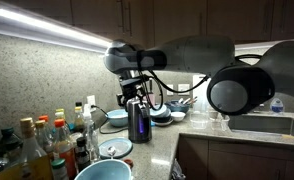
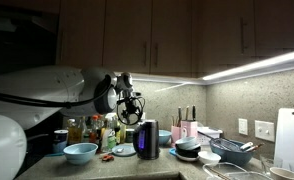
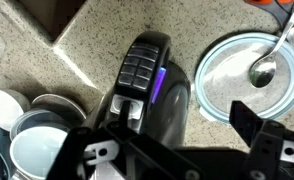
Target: Turn off the black electric kettle then open the lid
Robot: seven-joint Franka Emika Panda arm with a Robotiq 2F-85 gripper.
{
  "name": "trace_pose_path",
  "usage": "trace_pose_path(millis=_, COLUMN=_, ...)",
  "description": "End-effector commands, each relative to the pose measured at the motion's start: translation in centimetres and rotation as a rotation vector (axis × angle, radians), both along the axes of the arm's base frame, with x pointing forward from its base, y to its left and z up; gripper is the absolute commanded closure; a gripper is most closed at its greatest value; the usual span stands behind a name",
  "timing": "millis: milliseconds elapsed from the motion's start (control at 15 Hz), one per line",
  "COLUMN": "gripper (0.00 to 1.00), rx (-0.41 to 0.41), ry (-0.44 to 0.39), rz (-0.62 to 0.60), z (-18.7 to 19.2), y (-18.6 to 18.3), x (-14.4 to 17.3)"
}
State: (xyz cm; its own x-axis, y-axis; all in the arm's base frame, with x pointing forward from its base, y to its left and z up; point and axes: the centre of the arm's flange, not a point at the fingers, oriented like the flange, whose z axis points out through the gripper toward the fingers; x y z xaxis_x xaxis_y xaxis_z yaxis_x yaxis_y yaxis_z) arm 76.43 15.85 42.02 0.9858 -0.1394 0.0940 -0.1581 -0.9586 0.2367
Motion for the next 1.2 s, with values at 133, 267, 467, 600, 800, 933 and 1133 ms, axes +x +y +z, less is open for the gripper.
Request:
trace_pose_path(millis=133, gripper=0.0, rx=-0.008, ry=0.039, rz=-0.03, z=0.0, y=-1.2, x=4.9)
trace_pose_path(millis=267, gripper=0.0, rx=0.009, ry=0.058, rz=-0.039, z=-0.5, y=-2.0, x=5.3)
trace_pose_path(millis=467, gripper=0.0, rx=0.009, ry=0.08, rz=-0.035, z=-1.2, y=-2.0, x=5.8)
trace_pose_path(millis=600, gripper=0.0, rx=0.008, ry=0.094, rz=-0.026, z=-1.4, y=-1.1, x=5.7)
trace_pose_path(millis=800, gripper=0.0, rx=-0.023, ry=0.102, rz=-0.009, z=-1.4, y=1.0, x=4.7)
trace_pose_path(millis=933, gripper=0.0, rx=-0.034, ry=0.123, rz=-0.007, z=-1.7, y=2.4, x=4.2)
trace_pose_path(millis=1133, gripper=0.0, rx=-0.04, ry=0.174, rz=-0.007, z=-3.1, y=3.6, x=4.0)
